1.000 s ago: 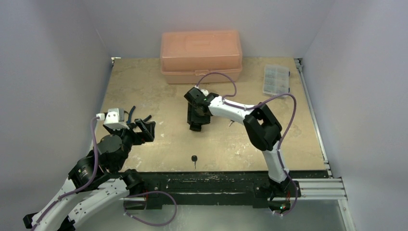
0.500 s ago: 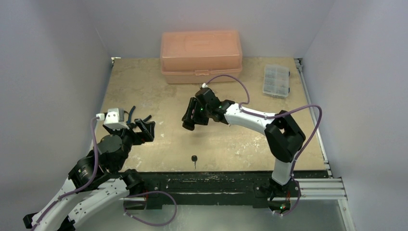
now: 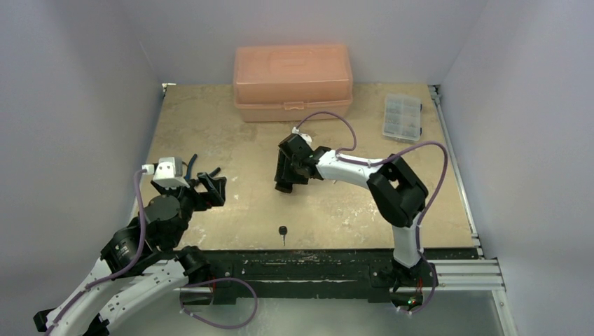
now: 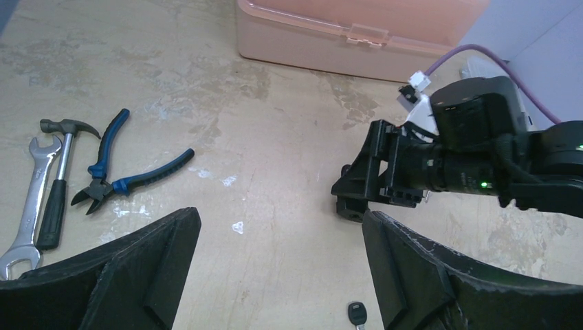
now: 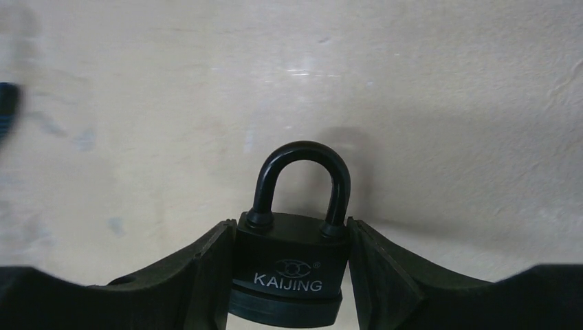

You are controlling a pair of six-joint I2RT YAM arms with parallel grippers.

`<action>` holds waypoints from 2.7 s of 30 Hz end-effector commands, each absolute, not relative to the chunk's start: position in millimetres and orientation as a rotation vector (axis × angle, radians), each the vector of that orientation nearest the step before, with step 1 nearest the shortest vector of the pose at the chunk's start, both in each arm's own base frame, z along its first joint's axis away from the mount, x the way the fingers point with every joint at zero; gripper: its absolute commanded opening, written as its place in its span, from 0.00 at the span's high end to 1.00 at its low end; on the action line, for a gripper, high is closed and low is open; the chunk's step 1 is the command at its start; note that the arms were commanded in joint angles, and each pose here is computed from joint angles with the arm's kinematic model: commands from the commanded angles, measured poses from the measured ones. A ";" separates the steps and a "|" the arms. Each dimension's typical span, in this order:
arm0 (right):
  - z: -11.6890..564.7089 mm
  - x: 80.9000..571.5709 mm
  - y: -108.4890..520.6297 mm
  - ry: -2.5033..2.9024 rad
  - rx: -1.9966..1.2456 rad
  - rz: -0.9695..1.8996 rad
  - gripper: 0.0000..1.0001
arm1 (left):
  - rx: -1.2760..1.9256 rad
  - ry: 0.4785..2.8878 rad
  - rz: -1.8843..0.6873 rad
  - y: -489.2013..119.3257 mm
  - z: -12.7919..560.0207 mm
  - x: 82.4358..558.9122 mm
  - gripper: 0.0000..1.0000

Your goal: Unlock with the key

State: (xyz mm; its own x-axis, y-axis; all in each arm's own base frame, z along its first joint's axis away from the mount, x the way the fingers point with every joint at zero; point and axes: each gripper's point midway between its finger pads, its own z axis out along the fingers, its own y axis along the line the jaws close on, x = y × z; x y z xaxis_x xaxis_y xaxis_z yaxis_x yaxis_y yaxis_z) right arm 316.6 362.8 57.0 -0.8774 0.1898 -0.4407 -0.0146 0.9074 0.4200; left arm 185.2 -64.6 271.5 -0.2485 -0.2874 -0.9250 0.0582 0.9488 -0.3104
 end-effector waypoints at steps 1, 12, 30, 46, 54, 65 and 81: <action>55.0 336.9 347.7 2.551 0.034 0.374 0.74 | -0.191 1.793 -0.310 -63.2 271.3 188.3 0.04; 40.4 332.2 341.6 2.563 -0.072 0.223 0.45 | -0.192 1.795 -0.304 -63.2 271.0 189.1 0.05; 117.9 286.9 345.4 2.402 -0.378 0.242 0.12 | -0.186 1.806 -0.293 -64.5 268.8 190.6 0.04; 63.4 147.4 354.6 2.580 -0.452 0.281 0.26 | -0.185 1.804 -0.296 -64.5 269.4 190.4 0.05; 38.3 139.1 364.1 2.613 -0.484 0.225 0.38 | -0.190 1.798 -0.302 -63.3 270.5 189.4 0.05; 3.8 136.1 365.2 2.645 -0.503 0.184 0.42 | -0.196 1.791 -0.308 -62.1 272.0 188.7 0.05; -22.1 139.6 366.8 2.649 -0.541 0.120 0.52 | -0.196 1.797 -0.300 -62.2 270.6 189.3 0.05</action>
State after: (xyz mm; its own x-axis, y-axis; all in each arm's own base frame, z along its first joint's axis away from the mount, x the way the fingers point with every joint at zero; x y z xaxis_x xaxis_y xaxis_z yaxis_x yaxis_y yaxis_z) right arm 142.8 372.5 16.4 -0.8132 -0.3437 -0.4697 -0.4047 0.9139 0.0321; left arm 188.1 -64.0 267.9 -0.2574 -0.2733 -0.9269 0.0393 0.9554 -0.2926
